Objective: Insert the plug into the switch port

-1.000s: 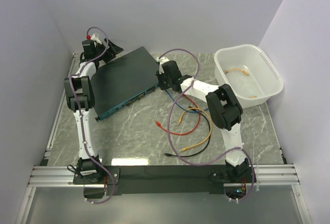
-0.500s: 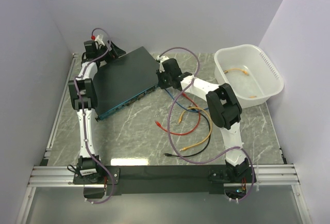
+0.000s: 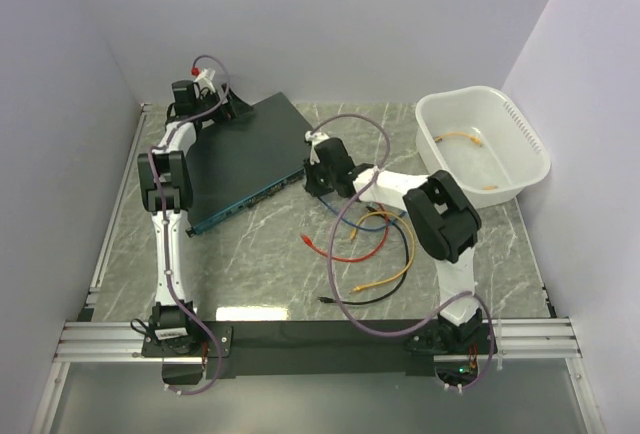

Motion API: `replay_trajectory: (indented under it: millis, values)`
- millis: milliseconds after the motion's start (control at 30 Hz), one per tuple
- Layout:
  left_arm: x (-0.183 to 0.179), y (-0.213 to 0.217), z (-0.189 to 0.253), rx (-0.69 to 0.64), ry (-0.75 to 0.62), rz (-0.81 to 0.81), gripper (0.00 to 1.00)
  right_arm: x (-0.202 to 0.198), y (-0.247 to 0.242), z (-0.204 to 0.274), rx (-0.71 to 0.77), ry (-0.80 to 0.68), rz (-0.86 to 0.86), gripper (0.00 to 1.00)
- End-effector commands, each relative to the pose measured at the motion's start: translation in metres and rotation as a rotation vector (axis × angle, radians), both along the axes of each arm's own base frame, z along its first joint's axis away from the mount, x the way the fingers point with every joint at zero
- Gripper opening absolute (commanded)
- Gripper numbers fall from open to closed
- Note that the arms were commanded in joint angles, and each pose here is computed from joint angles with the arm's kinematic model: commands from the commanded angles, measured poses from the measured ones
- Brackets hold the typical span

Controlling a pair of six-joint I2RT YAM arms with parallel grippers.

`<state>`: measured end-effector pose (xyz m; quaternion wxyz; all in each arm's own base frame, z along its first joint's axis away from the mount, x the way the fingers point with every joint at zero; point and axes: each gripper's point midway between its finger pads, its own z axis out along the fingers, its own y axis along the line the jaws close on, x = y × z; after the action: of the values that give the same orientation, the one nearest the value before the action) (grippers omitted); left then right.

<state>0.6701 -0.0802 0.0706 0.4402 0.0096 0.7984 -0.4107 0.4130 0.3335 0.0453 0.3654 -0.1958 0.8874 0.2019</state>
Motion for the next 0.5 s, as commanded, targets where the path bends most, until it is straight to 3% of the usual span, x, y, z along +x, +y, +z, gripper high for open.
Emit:
replay_trajectory:
  millis: [0, 300, 467]
  values:
    - [-0.084, -0.126, 0.013, -0.128, 0.174, -0.365, 0.88, -0.012, 0.0, 0.041, 0.107, -0.064, -0.038, 0.0]
    - [-0.134, -0.163, 0.012, -0.044, 0.172, -0.476, 0.86, -0.064, -0.07, 0.026, 0.074, -0.044, -0.247, 0.0]
    - [-0.141, -0.16, 0.011, -0.023, 0.158, -0.421, 0.84, -0.089, -0.086, 0.023, 0.128, -0.057, -0.264, 0.0]
